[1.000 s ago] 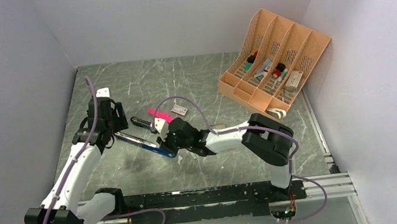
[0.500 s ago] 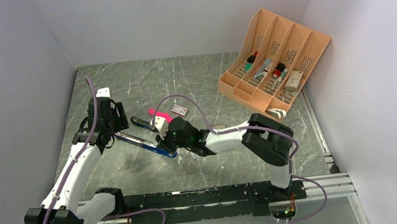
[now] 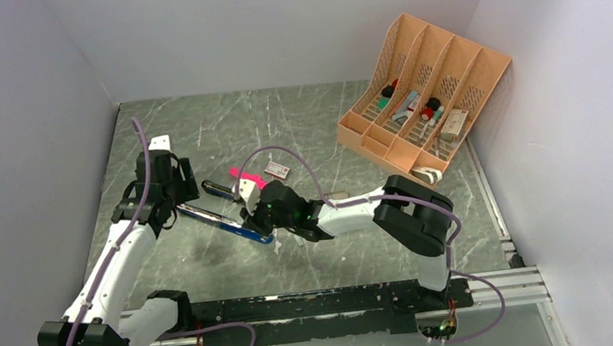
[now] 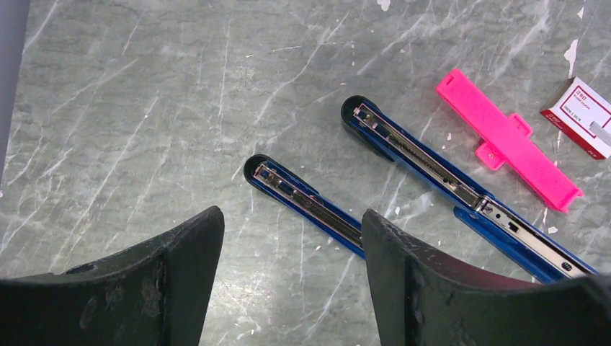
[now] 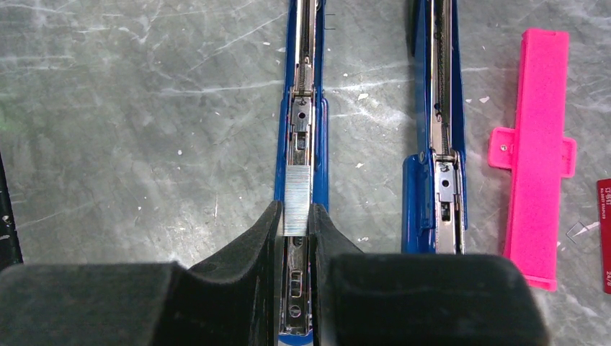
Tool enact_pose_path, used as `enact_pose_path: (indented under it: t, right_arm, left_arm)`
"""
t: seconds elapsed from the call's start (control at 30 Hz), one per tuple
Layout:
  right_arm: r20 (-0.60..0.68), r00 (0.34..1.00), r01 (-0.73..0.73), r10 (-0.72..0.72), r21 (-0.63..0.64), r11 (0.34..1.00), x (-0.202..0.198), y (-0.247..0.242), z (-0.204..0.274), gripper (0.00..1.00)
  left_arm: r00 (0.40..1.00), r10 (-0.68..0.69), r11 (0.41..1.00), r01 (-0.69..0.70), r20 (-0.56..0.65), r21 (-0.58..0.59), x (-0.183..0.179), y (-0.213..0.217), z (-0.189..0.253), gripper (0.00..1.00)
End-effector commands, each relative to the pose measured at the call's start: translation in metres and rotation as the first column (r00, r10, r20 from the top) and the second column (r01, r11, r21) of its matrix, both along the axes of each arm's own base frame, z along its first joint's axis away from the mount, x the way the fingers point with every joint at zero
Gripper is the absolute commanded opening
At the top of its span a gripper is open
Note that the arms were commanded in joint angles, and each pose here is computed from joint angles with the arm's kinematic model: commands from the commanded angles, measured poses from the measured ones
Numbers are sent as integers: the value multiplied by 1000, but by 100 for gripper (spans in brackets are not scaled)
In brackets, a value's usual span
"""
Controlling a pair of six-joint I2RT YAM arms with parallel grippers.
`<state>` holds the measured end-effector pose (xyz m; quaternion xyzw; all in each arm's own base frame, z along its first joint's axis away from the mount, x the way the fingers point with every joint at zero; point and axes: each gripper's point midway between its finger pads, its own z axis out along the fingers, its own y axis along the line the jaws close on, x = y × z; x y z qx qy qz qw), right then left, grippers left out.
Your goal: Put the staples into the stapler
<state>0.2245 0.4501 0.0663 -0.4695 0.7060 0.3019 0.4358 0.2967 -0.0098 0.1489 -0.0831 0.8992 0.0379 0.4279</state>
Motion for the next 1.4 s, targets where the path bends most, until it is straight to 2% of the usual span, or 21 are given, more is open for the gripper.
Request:
enact_pose_path:
  t: [0.0, 1.37]
  right_arm:
    - [-5, 1000, 3, -3, -10, 1000, 1, 3, -1, 0]
    - [-56, 998, -33, 29, -76, 997, -7, 2, -17, 1]
  left_arm:
    - [998, -28, 1000, 28, 47, -8, 5, -5, 13, 74]
    - [998, -44, 999, 45, 47, -13, 5, -8, 12, 74]
